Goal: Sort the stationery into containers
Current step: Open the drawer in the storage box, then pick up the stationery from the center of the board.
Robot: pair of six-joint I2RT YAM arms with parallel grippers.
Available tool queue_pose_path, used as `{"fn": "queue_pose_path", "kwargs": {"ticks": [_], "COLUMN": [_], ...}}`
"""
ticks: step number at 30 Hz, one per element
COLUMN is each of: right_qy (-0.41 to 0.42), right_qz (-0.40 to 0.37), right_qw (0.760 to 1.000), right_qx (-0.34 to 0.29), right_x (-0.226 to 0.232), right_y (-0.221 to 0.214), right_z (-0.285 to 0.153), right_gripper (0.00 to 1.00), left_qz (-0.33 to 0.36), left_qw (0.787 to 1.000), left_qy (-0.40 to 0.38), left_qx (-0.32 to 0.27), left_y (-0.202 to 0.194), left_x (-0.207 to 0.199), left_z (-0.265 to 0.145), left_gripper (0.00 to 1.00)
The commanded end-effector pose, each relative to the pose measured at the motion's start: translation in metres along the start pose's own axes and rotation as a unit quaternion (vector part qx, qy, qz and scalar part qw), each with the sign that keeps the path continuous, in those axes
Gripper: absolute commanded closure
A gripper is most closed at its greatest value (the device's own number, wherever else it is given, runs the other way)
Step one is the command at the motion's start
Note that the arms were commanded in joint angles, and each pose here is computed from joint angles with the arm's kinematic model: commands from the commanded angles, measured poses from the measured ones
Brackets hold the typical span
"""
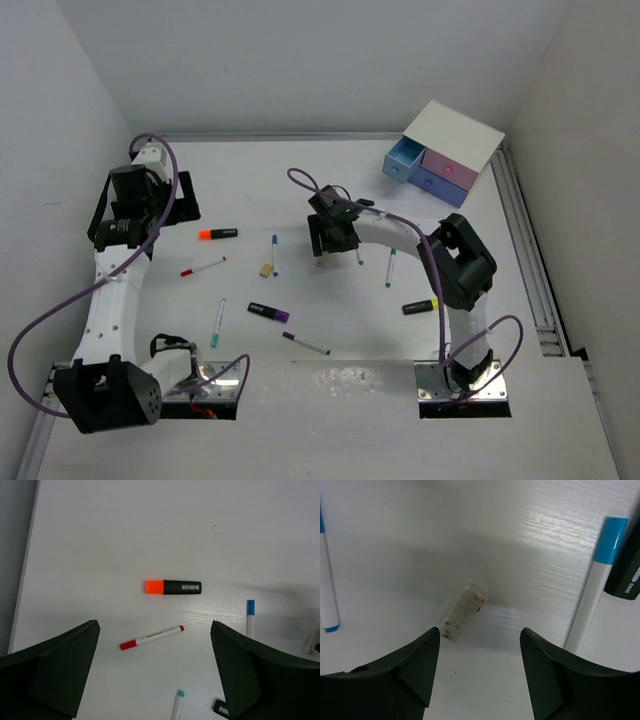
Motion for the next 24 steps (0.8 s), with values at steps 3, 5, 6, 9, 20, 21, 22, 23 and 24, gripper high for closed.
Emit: {"fn": "queue_pose_path", "kwargs": {"ticks": [3, 5, 6, 9, 20, 21, 22, 23, 24], "right_qy": [-0.011, -0.015, -0.014, -0.016, -0.006, 0.000, 0.007, 0.018, 0.018], "right_qz": [0.024, 0.021, 0.021, 0.023, 0.006, 0.004, 0.011, 0.000, 0.012], "right_qw": [1.000, 1.000, 1.000, 1.000, 0.999, 0.999, 0.997, 0.995, 0.993], "right_qx": [-0.014, -0.016, -0.015, -0.008, -0.035, -0.049, -0.070, -0.100, -0.120], "right_x": [0.017, 0.019, 0.021, 0.022, -0.009, -0.013, -0.022, -0.028, -0.045], "right_y": [0.001, -0.001, -0.002, -0.003, 0.023, 0.033, 0.049, 0.066, 0.083], "right_z": [0.004, 0.008, 0.009, 0.020, -0.017, -0.026, -0.036, -0.056, -0.067], "right_gripper": [0.35, 0.35, 0.37, 0.43, 0.95, 0.97, 1.00, 1.00, 1.00], "left_qz": [-0.003, -0.005, -0.004, -0.004, -0.005, -0.004, -0.004, -0.003, -0.001], "left_qw": [1.000, 1.000, 1.000, 1.000, 0.999, 0.999, 0.999, 0.999, 0.999], "left_qy": [0.017, 0.022, 0.022, 0.025, 0.024, 0.023, 0.024, 0.022, 0.013], "left_qx": [-0.004, -0.005, -0.005, -0.005, -0.021, -0.023, -0.031, -0.032, -0.041], "left_y": [0.001, 0.001, 0.001, 0.001, 0.012, 0.014, 0.019, 0.020, 0.024], "left_x": [0.006, 0.007, 0.007, 0.008, 0.008, 0.008, 0.008, 0.008, 0.006], "left_z": [-0.008, -0.009, -0.009, -0.009, -0.009, -0.008, -0.009, -0.008, -0.009], "left_gripper": [0.00, 0.00, 0.00, 0.00, 0.00, 0.00, 0.00, 0.00, 0.00]}}
Point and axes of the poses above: each gripper's point midway between its finger pads, its own z axis out along the fingers, its own x axis along the line the jaws close on, y = z × x, the point moved 5 cm from there along -z, back along the fingers, and after that the axes turned 6 degrees about z, right-handed, at the moved point
